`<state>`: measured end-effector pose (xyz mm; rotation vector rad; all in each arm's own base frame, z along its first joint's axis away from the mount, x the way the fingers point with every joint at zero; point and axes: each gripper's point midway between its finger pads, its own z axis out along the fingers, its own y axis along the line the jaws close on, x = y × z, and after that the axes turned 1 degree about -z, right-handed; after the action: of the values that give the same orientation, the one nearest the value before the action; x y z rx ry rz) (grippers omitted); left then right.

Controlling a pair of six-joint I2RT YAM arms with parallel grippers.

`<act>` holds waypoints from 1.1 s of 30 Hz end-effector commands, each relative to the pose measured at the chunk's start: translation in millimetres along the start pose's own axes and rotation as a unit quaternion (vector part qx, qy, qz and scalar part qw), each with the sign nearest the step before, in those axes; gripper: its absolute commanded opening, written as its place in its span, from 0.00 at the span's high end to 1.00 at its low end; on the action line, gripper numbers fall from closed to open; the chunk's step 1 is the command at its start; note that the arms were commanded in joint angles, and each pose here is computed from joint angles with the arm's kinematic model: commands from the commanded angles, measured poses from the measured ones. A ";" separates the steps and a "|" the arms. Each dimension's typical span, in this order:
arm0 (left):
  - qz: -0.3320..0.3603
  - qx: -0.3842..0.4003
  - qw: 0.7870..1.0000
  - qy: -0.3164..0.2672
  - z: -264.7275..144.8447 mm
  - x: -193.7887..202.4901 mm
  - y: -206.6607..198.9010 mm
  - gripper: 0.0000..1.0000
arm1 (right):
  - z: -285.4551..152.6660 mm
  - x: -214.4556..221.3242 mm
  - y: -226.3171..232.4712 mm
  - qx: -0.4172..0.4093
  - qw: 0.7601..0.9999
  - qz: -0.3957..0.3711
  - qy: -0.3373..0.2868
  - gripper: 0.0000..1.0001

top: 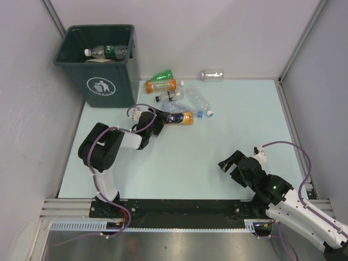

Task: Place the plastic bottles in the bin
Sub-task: Pick up the plastic bottle at the center of the board.

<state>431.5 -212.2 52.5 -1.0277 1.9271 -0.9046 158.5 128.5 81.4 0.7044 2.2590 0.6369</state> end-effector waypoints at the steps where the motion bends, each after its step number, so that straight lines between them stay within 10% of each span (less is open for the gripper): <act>1: -0.043 0.008 0.999 -0.016 16.3 -3.2 -13.0 0.09 | 2.9 -4.9 1.7 0.000 1.000 0.005 -0.015 0.00; 17: -0.002 0.021 0.999 -0.038 16.0 -7.7 -11.6 0.65 | 2.0 -4.0 2.1 -0.001 1.000 0.008 -0.012 0.00; 33: 0.175 0.068 0.976 -0.113 -64.3 -32.5 -81.0 0.78 | 0.2 -3.2 3.2 -0.006 1.000 0.011 -0.009 0.00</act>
<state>426.5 -213.9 114.0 -0.7833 1.8256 -0.7685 158.8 129.6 81.6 0.7048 2.2601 0.6411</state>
